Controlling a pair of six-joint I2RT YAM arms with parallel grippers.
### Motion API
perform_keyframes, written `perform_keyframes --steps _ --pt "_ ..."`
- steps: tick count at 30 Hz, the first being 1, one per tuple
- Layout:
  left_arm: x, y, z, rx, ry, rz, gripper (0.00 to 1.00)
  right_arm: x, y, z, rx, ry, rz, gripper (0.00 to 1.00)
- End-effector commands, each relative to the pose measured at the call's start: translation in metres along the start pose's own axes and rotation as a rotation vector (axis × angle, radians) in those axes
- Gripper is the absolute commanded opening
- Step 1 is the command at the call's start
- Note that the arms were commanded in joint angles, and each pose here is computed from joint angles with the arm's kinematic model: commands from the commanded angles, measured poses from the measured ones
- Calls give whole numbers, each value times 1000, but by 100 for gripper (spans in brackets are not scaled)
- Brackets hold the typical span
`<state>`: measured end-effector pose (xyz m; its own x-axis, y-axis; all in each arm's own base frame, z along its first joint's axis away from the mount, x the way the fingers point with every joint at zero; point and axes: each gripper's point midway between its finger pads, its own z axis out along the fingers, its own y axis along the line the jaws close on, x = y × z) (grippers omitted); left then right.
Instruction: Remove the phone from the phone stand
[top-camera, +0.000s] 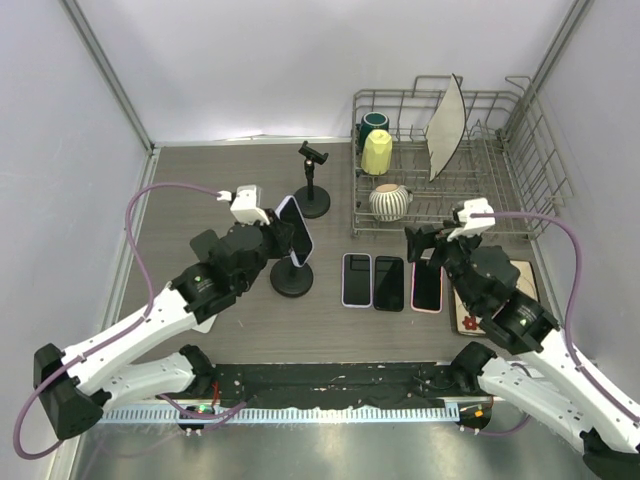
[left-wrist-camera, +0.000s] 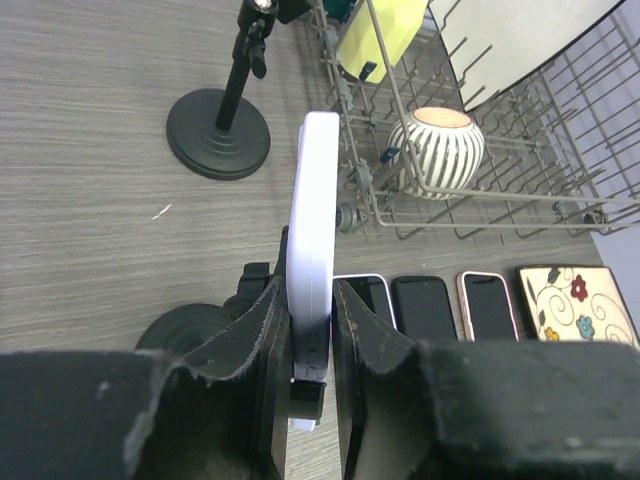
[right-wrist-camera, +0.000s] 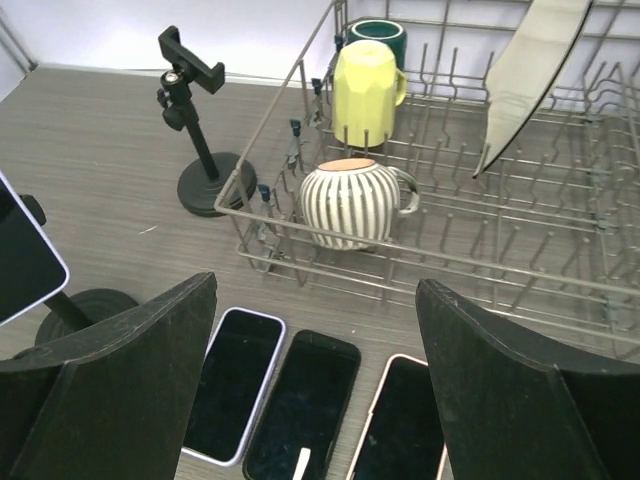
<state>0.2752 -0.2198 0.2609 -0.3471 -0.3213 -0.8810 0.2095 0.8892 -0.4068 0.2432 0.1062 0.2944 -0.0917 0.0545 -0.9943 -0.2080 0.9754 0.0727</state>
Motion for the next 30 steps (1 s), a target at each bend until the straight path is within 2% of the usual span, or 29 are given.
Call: perform_keyframes --steps 1,3,4,9,10,13,17,20,28,30 --pt "-24 -1 -15 14 -78 -48 29 -16 23 9 -70 25 67 86" --pt "-25 2 -19 14 -81 -42 34 -16 35 17 -99 48 90 86" --pt "-25 3 -20 14 -79 -37 42 -17 39 19 -112 53 98 86" --pt "-30 6 -29 15 -72 3 67 -19 61 35 -161 107 120 86" --pt "-32 6 -30 12 -69 19 76 -11 66 42 -159 142 123 87" --pt "-37 5 -36 12 -48 51 89 -4 78 51 -178 199 134 88" --pt "-48 8 -45 24 -53 92 96 11 103 62 -238 274 137 88" --pt "-63 18 -54 7 -68 108 100 9 121 63 -276 276 120 89" --pt "-95 76 -79 -142 -159 113 100 6 201 60 -376 271 -20 89" --pt "-105 91 -94 -177 -231 99 100 -4 216 61 -403 252 -28 89"
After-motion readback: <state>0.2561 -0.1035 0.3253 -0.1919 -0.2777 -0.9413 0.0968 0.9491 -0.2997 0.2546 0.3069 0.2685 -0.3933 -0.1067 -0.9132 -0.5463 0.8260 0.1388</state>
